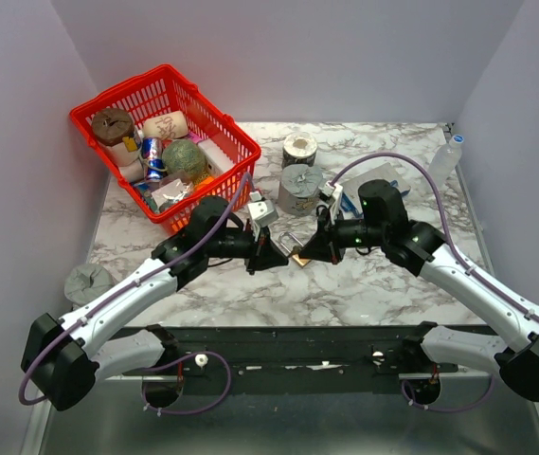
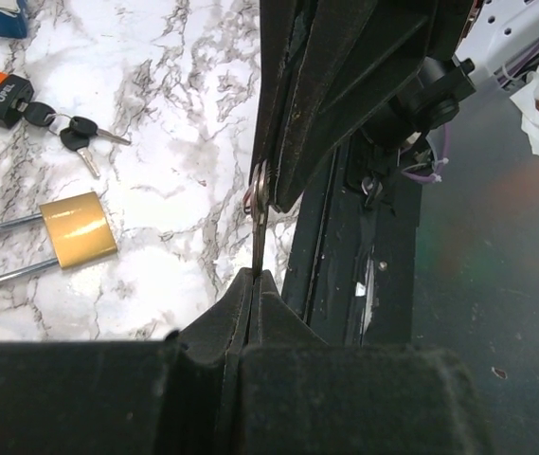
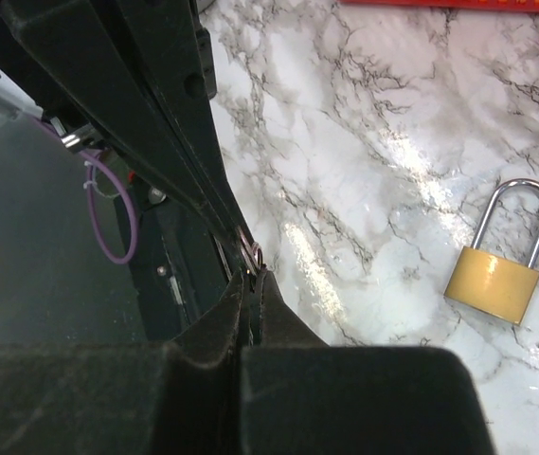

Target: Unlock with the key

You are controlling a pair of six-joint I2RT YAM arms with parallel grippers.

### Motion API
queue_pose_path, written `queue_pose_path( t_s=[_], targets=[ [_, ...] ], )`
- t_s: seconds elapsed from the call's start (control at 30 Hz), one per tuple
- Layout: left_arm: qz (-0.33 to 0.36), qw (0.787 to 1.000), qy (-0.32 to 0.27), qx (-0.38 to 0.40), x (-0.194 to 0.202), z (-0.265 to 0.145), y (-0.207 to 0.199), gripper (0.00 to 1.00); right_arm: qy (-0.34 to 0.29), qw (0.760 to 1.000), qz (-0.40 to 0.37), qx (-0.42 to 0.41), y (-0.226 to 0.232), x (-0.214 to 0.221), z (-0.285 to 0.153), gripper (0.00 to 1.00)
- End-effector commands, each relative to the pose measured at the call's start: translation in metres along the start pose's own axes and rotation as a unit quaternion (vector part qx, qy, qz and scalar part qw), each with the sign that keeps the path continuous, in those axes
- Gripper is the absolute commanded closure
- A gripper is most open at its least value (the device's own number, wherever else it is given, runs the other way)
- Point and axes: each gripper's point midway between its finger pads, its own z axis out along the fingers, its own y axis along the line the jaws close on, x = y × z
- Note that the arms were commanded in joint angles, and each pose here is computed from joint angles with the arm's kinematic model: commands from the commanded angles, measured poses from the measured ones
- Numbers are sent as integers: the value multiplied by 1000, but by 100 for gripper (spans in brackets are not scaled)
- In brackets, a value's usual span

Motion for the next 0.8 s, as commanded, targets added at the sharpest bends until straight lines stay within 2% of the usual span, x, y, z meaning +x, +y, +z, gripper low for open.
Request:
queue_pose_path(
  t_s=[0.0, 0.07, 0.1, 0.3, 0.53, 0.77],
  targets=[
    [26, 999, -1, -40, -8, -11, 7, 100, 13, 999, -26, 16, 1, 0, -13, 99],
    [31, 998, -1, -58, -8, -14, 12, 95, 26, 999, -21, 21, -1, 6, -14, 99],
    [34, 997, -2, -64, -9, -16, 13, 84, 28, 999, -19, 22, -2, 7, -14, 99],
    [43, 996, -11, -76, -11, -22, 13, 55, 32, 999, 0, 30, -4, 10, -13, 99],
    [31, 998, -21, -43, -12, -16, 5, 39, 16, 1000, 18, 13, 0, 3, -7, 99],
    [20, 999, -30, -18, -13, -11, -1, 39, 16, 999, 44, -28, 11, -1, 0, 99]
  ],
)
